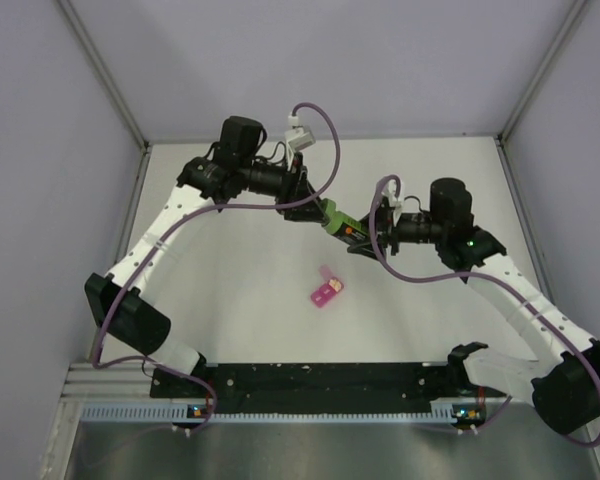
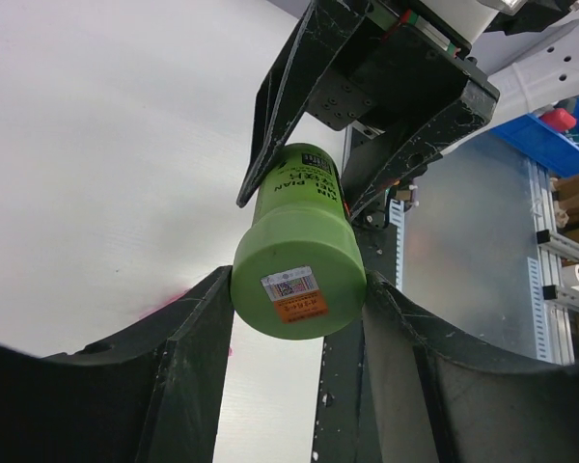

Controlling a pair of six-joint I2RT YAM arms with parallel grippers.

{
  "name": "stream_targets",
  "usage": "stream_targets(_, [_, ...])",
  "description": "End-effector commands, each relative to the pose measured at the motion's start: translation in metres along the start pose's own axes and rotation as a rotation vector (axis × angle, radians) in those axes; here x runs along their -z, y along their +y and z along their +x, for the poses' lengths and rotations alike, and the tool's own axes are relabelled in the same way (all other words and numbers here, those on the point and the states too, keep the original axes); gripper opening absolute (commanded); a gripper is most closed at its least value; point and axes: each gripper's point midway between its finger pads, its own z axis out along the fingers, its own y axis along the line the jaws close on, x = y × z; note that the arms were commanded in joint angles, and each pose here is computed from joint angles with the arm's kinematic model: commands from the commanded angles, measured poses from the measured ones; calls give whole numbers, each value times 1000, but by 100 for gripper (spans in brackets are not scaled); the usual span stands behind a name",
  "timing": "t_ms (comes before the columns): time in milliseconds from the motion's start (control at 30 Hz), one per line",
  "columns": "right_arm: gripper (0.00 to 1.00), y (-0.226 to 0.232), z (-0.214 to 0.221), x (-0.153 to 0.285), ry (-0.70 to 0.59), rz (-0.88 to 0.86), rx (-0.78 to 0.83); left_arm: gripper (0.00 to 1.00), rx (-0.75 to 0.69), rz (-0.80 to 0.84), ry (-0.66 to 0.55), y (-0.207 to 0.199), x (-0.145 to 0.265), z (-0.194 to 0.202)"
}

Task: Sort the pills into containers
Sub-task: Screw the lid of the pill bottle onto the pill bottle.

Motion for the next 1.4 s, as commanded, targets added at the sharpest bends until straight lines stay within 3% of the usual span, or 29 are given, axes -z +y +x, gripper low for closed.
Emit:
stream_targets(0, [0,3,-28,0,-56,-25,90,0,-59,50,-36,-15,2,-16])
stream_targets(1367, [0,4,-30,-1,-54,-24,86,0,-81,34,52,-13,-11,11])
